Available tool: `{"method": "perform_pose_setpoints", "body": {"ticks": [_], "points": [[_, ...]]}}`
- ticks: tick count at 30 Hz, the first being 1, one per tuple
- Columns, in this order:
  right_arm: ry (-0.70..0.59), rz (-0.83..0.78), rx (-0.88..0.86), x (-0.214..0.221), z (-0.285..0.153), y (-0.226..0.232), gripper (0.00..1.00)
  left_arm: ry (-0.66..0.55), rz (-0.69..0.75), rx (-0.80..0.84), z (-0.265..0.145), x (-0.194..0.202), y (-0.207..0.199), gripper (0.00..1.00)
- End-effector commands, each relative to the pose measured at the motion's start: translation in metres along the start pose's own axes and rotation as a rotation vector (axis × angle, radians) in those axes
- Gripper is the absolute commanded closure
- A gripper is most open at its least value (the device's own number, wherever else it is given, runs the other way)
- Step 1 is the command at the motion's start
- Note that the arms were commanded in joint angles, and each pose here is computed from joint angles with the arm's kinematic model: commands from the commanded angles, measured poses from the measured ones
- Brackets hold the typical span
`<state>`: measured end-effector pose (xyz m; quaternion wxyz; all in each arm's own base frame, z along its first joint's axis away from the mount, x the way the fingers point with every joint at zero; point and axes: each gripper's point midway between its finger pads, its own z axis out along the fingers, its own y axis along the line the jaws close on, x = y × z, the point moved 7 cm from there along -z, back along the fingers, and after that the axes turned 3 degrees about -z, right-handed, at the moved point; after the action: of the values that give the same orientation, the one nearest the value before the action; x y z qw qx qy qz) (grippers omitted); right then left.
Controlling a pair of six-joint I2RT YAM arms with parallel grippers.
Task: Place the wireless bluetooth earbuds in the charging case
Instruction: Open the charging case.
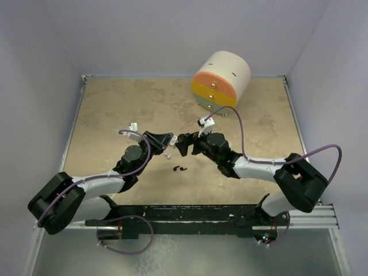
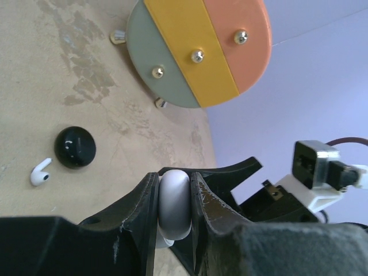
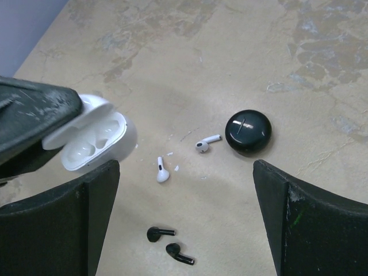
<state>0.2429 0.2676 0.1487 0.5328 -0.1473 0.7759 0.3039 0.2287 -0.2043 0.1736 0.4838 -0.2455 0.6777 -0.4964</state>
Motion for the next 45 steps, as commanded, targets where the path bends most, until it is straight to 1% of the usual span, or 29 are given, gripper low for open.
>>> {"method": "perform_pose_setpoints", "body": {"ticks": [1, 5, 10, 13, 19, 26, 32, 38, 45], "points": [[-0.061, 0.016, -0.055, -0.015, 0.009, 0.012, 0.00, -0.040, -0.081, 0.129, 0.010, -0.010, -0.036, 1.00], [-0.063, 0.017, -0.038, -0.014, 0.009, 0.010, 0.00, -0.059, -0.108, 0.117, 0.009, -0.013, -0.032, 1.00], [-0.073, 0.018, -0.015, -0.018, 0.002, 0.008, 0.00, -0.144, -0.169, 0.075, -0.002, -0.037, -0.011, 1.00], [-0.098, 0.021, -0.014, -0.027, -0.004, 0.009, 0.00, -0.162, -0.157, 0.052, -0.007, -0.044, -0.005, 1.00], [-0.150, 0.022, -0.031, -0.053, -0.013, 0.017, 0.00, -0.154, -0.116, 0.031, -0.008, -0.044, -0.004, 1.00], [-0.160, 0.008, -0.049, -0.066, -0.006, 0.025, 0.00, -0.118, -0.134, 0.053, -0.001, -0.037, -0.003, 1.00], [-0.131, 0.003, -0.060, -0.060, 0.009, 0.028, 0.00, -0.111, -0.141, 0.068, 0.001, -0.036, -0.007, 1.00], [-0.093, 0.005, -0.063, -0.043, 0.023, 0.027, 0.00, -0.106, -0.146, 0.082, 0.001, -0.036, -0.013, 1.00], [-0.080, 0.002, -0.072, -0.037, 0.031, 0.027, 0.00, -0.090, -0.154, 0.091, 0.002, -0.031, -0.016, 1.00]]}}
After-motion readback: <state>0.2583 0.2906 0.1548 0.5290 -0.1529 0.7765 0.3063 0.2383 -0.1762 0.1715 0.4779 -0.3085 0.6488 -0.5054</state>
